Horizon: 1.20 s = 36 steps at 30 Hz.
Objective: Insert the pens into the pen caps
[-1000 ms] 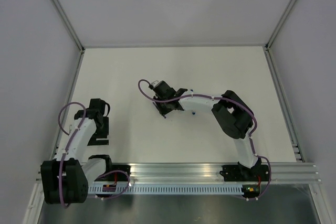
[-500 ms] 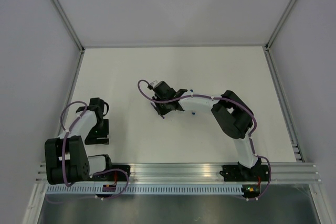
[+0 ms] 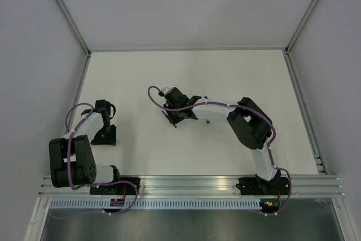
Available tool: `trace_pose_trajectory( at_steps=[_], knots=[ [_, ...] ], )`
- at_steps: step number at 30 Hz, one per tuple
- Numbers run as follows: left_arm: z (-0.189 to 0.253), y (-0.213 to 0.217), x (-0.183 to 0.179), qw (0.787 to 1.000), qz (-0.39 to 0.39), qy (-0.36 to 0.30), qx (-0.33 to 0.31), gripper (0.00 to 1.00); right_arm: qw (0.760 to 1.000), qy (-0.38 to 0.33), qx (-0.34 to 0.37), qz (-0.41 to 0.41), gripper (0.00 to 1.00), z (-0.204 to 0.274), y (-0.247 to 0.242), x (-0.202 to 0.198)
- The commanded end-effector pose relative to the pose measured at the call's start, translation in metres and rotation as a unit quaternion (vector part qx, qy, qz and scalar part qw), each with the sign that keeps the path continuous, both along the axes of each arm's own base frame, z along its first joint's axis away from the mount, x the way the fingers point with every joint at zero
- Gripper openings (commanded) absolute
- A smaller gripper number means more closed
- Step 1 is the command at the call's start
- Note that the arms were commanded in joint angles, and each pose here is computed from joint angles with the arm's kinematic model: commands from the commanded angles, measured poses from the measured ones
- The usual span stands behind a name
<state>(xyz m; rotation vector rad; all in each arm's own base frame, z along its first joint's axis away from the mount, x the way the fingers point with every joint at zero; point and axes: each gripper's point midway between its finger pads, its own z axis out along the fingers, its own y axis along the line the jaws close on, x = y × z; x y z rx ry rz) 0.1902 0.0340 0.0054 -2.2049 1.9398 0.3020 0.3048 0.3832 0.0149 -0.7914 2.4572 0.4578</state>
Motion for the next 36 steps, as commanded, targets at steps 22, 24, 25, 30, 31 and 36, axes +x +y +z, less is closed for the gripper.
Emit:
trace_pose_trajectory(
  at_steps=[22, 24, 25, 30, 31, 36],
  knots=[
    [-0.021, -0.052, 0.06, 0.942, -0.297, -0.107, -0.113, 0.02, 0.995, 0.043, 0.017, 0.084, 0.0, -0.012, 0.006, -0.033],
    [-0.011, -0.058, 0.07, 0.934, -0.314, -0.133, -0.11, 0.02, 0.995, 0.029, 0.023, 0.087, 0.0, -0.007, 0.006, -0.032],
    [-0.006, -0.062, 0.078, 0.925, -0.333, -0.153, -0.102, 0.02, 0.996, 0.021, 0.022, 0.085, 0.0, -0.005, 0.004, -0.029],
    [0.025, -0.082, 0.097, 0.892, -0.38, -0.233, -0.074, 0.02, 0.998, 0.009, -0.001, 0.059, 0.0, -0.008, -0.007, -0.019],
    [0.037, -0.082, 0.101, 0.885, -0.383, -0.257, -0.066, 0.02, 0.998, 0.01, -0.004, 0.058, 0.0, -0.009, -0.007, -0.019],
    [0.064, -0.097, 0.108, 0.846, -0.414, -0.333, -0.042, 0.02, 0.998, 0.026, -0.03, 0.045, 0.0, -0.021, -0.016, -0.019]
  ],
)
